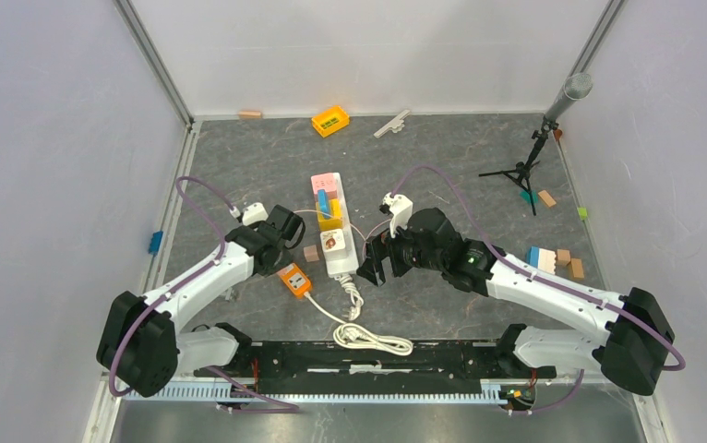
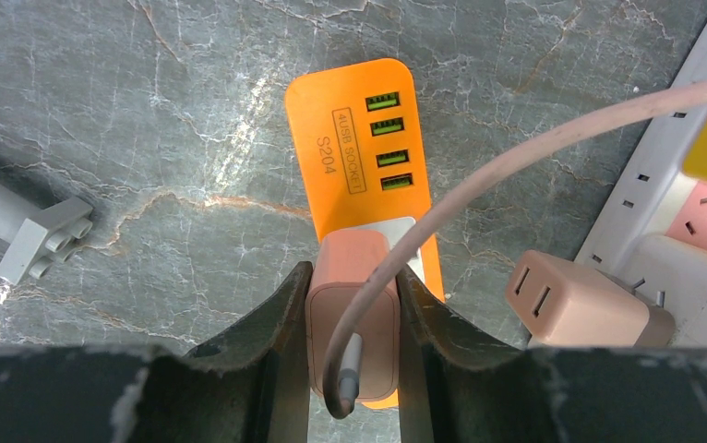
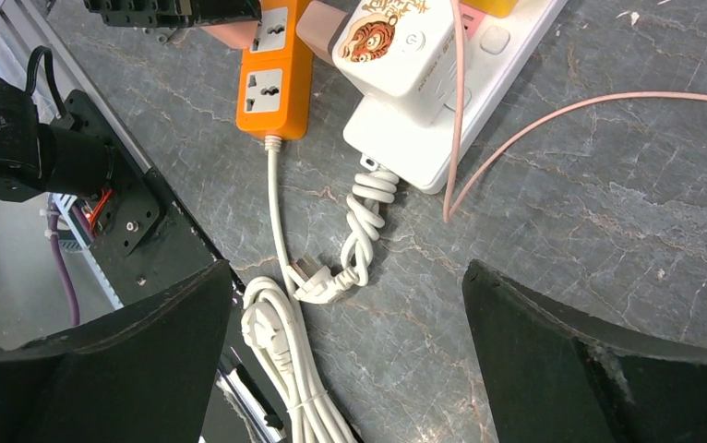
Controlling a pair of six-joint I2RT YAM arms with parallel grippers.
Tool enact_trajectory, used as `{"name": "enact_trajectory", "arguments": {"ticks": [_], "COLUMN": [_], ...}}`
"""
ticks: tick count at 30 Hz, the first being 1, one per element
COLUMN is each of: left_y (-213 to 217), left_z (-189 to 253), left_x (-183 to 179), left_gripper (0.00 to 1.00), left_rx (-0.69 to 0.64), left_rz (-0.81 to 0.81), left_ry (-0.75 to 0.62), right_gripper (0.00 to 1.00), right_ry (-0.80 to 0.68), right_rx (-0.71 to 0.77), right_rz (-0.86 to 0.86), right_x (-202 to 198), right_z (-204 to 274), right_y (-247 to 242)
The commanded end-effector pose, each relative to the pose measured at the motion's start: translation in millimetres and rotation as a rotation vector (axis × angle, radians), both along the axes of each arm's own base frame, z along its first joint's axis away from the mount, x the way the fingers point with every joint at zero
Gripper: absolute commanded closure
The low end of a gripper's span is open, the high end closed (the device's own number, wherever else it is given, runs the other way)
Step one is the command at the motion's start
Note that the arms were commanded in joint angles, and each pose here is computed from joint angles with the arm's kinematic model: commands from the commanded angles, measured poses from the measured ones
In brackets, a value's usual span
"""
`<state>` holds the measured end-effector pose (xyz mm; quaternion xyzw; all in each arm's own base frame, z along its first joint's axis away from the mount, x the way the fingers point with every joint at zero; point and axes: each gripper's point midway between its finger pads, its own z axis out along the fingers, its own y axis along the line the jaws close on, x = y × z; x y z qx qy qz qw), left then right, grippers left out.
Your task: Insert the plug
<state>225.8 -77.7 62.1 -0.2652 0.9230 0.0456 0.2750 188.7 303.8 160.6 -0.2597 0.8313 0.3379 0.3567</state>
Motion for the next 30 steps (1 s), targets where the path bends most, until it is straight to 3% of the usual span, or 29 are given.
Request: {"name": "enact_trajectory", "arguments": {"ticks": [1, 20, 30], "left_y": [-10, -9, 4], "left_z": [-9, -13, -62], "left_x": [1, -13, -38], "left_gripper": [0.98, 0.98, 0.98], "left_rx": [-0.040, -0.051, 0.039], "left_rz": [-0.029, -0.007, 0.055], "left_ry": [0.014, 0.073, 0.250], "right_gripper": [0.02, 0.02, 0.02], "right_ry": [-0.011, -0.001, -0.003], "right_rx": [0.032, 0.033, 0.034], "right_rz": [0.000, 0.003, 0.010], "right_x": [2, 2, 3], "right_z": [5, 2, 4], "right_y": [4, 6, 8]}}
